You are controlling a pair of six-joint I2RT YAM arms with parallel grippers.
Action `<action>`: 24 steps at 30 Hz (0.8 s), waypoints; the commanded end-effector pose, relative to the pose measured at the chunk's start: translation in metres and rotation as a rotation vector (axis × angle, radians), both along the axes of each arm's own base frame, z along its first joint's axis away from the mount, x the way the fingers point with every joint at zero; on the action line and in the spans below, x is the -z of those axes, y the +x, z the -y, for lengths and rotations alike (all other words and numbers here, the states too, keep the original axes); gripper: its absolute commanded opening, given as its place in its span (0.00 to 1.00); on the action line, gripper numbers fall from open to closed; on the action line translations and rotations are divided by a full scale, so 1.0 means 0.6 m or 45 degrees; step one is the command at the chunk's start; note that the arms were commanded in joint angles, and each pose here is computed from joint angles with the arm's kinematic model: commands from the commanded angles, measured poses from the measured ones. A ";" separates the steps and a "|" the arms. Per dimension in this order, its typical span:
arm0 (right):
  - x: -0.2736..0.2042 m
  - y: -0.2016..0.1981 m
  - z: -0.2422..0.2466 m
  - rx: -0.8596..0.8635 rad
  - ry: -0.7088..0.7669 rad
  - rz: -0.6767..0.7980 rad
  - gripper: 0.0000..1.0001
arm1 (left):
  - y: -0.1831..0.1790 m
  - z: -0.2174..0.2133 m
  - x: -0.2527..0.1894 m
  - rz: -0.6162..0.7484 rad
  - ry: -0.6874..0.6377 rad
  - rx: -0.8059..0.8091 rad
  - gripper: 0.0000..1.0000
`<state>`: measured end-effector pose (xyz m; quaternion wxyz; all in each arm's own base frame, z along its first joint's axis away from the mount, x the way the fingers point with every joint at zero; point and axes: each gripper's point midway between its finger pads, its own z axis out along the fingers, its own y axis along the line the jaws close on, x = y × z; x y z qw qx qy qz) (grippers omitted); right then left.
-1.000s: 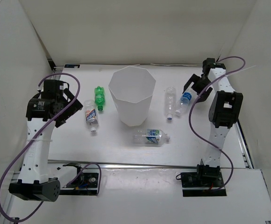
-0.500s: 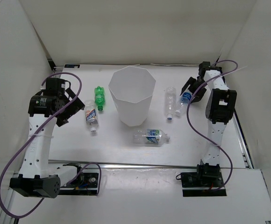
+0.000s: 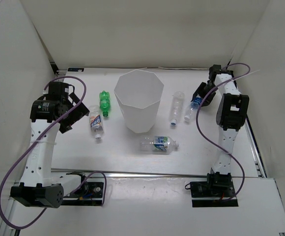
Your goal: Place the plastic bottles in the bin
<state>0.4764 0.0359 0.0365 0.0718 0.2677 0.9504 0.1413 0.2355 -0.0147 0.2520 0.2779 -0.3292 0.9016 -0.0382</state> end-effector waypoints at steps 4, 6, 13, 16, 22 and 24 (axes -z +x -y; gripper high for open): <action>-0.143 -0.015 0.041 0.043 -0.199 0.139 0.35 | -0.026 -0.010 0.012 -0.100 0.037 -0.006 0.99; -0.191 -0.022 0.050 0.029 -0.243 0.194 0.33 | -0.023 -0.014 0.006 -0.084 0.049 -0.014 0.99; -0.403 -0.029 0.005 -0.010 -0.048 0.629 0.31 | -0.016 -0.020 -0.006 -0.048 0.076 -0.016 0.99; -0.493 -0.046 -0.022 0.025 0.079 0.800 0.31 | -0.013 -0.010 -0.007 -0.034 0.054 0.010 0.99; -0.617 -0.075 -0.129 -0.168 0.482 1.056 0.33 | -0.018 0.000 -0.006 -0.021 0.048 0.041 0.99; -0.659 -0.098 -0.184 -0.318 0.628 1.105 0.33 | -0.025 -0.001 -0.008 -0.003 0.047 0.040 0.99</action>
